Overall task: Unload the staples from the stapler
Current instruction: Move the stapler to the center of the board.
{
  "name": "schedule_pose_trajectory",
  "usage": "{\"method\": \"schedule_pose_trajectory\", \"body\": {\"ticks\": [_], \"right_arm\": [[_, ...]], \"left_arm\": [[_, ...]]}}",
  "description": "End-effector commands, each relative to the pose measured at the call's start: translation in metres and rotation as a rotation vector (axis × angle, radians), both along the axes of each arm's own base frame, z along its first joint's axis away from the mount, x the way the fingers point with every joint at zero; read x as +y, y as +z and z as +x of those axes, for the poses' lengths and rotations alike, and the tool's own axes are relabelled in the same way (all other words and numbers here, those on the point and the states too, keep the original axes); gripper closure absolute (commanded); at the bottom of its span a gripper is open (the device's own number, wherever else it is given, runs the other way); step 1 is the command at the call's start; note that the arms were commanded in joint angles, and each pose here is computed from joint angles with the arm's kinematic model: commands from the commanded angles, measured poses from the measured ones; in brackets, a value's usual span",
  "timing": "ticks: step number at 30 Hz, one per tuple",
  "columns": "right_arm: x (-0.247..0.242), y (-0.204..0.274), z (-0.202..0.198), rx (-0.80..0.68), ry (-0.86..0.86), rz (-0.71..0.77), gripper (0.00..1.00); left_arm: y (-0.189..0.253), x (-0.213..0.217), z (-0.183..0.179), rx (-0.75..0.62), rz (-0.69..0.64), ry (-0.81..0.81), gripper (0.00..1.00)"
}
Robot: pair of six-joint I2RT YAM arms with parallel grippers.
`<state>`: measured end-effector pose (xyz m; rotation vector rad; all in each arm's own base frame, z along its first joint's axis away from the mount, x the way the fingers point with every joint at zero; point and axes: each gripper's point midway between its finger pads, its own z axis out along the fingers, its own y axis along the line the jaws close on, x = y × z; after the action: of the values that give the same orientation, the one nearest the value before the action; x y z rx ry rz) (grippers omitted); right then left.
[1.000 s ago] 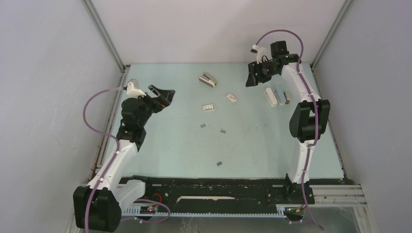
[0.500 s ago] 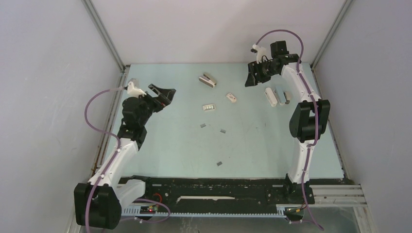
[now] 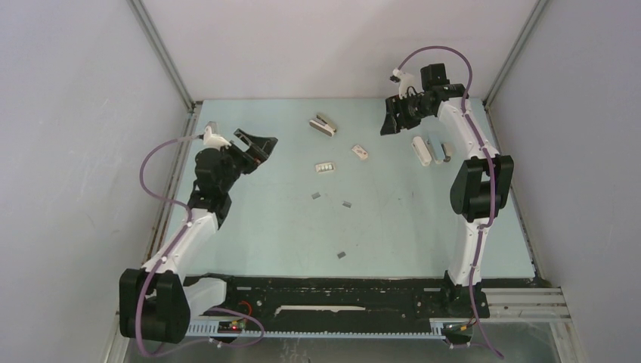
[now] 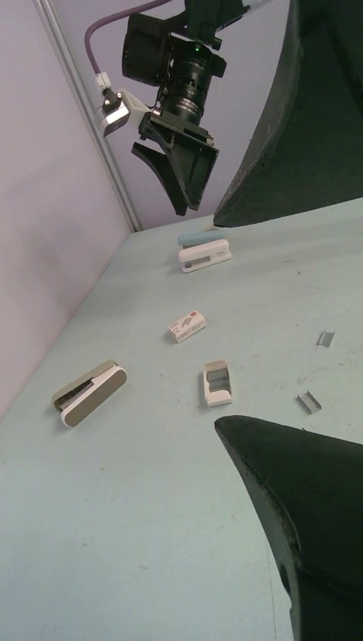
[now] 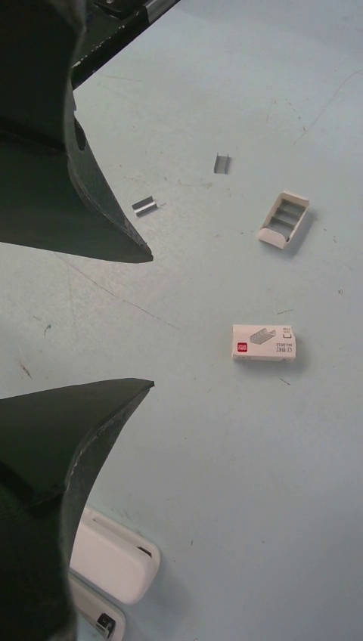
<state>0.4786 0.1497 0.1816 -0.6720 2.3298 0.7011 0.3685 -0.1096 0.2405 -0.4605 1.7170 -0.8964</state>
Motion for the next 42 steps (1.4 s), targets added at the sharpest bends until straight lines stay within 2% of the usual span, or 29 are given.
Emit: {"method": "schedule_pose_trajectory", "body": {"ticks": [1,14,22,27,35,40,42], "right_arm": [[0.008,0.016,0.005,-0.033,0.007,0.029,0.33],[0.015,0.016,0.005,-0.013,0.015,0.067,0.33],[0.021,0.019,0.003,0.002,0.029,0.118,0.33],[0.023,0.02,0.001,0.012,0.034,0.148,0.33],[0.021,0.022,-0.001,0.016,0.033,0.194,0.32],[0.017,0.021,-0.002,0.019,0.024,0.217,0.32],[0.014,0.02,-0.001,0.019,0.019,0.229,0.31]], "left_arm": [[0.016,-0.005,0.007,-0.041,-0.06,-0.025,0.0],[-0.005,-0.026,0.035,0.059,-0.21,-0.073,0.0],[-0.013,-0.067,0.086,0.153,-0.283,-0.126,0.03],[-0.048,-0.078,0.135,0.318,-0.267,-0.052,0.07],[-0.087,-0.088,0.209,0.545,-0.265,0.06,0.2],[-0.111,-0.093,0.239,0.676,-0.289,0.135,0.34],[-0.119,-0.094,0.248,0.705,-0.294,0.166,0.36]]}}
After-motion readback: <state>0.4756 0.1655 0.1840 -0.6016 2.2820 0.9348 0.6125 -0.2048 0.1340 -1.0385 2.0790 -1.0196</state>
